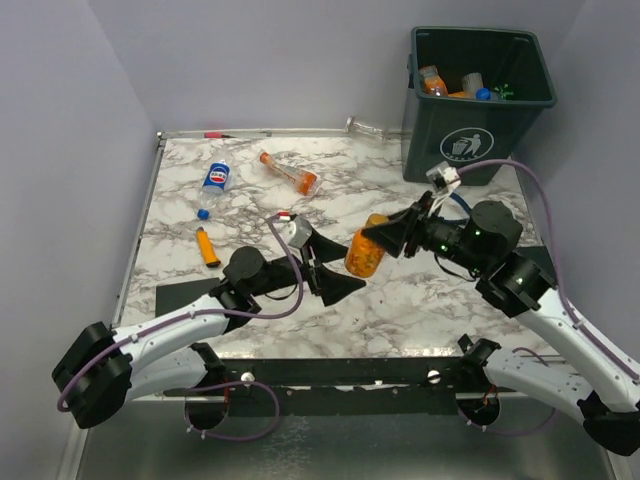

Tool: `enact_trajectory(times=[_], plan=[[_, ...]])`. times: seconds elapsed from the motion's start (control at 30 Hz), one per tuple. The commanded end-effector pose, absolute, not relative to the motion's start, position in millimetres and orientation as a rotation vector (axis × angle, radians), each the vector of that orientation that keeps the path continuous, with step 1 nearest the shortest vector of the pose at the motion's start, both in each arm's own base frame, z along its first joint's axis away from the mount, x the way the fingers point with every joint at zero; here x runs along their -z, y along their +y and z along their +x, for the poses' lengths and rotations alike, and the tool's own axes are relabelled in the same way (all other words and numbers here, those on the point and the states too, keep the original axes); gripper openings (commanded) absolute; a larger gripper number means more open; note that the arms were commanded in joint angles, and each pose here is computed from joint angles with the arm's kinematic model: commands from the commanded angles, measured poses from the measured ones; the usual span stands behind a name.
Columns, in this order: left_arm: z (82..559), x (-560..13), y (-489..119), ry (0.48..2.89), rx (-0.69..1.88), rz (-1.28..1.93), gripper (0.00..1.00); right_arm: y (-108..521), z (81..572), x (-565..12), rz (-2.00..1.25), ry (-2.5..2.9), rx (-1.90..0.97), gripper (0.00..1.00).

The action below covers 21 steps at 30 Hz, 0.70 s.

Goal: Put the plastic bottles in the bin
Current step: Place the plastic bottle in the trash bin.

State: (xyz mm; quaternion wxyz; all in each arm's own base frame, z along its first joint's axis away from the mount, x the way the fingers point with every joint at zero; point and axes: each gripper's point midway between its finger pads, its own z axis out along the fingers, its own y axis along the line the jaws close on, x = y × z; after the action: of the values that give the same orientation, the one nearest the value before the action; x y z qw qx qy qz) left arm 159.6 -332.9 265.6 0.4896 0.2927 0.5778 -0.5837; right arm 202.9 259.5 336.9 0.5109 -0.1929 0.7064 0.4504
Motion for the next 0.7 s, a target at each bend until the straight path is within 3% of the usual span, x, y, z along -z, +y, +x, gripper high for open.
enact_trajectory(times=[0.0,0.2,0.33,0.5,0.67], plan=[[180,-284,-312,1.346,1.276,0.558,0.99,204,222,-400,-0.311,1.581,-0.789,0.00],[208,-296,-277,1.336,1.093,0.354,0.99,94,254,-512,0.089,1.342,-0.297,0.00],[222,-292,-261,1.361,0.993,0.269,0.99,55,272,-568,0.279,1.147,-0.048,0.00],[242,-281,-244,1.438,0.841,0.197,0.99,61,322,-617,0.334,1.055,-0.002,0.00],[260,-273,-217,1.481,0.676,0.078,0.99,28,402,-621,0.470,1.051,-0.026,0.00]])
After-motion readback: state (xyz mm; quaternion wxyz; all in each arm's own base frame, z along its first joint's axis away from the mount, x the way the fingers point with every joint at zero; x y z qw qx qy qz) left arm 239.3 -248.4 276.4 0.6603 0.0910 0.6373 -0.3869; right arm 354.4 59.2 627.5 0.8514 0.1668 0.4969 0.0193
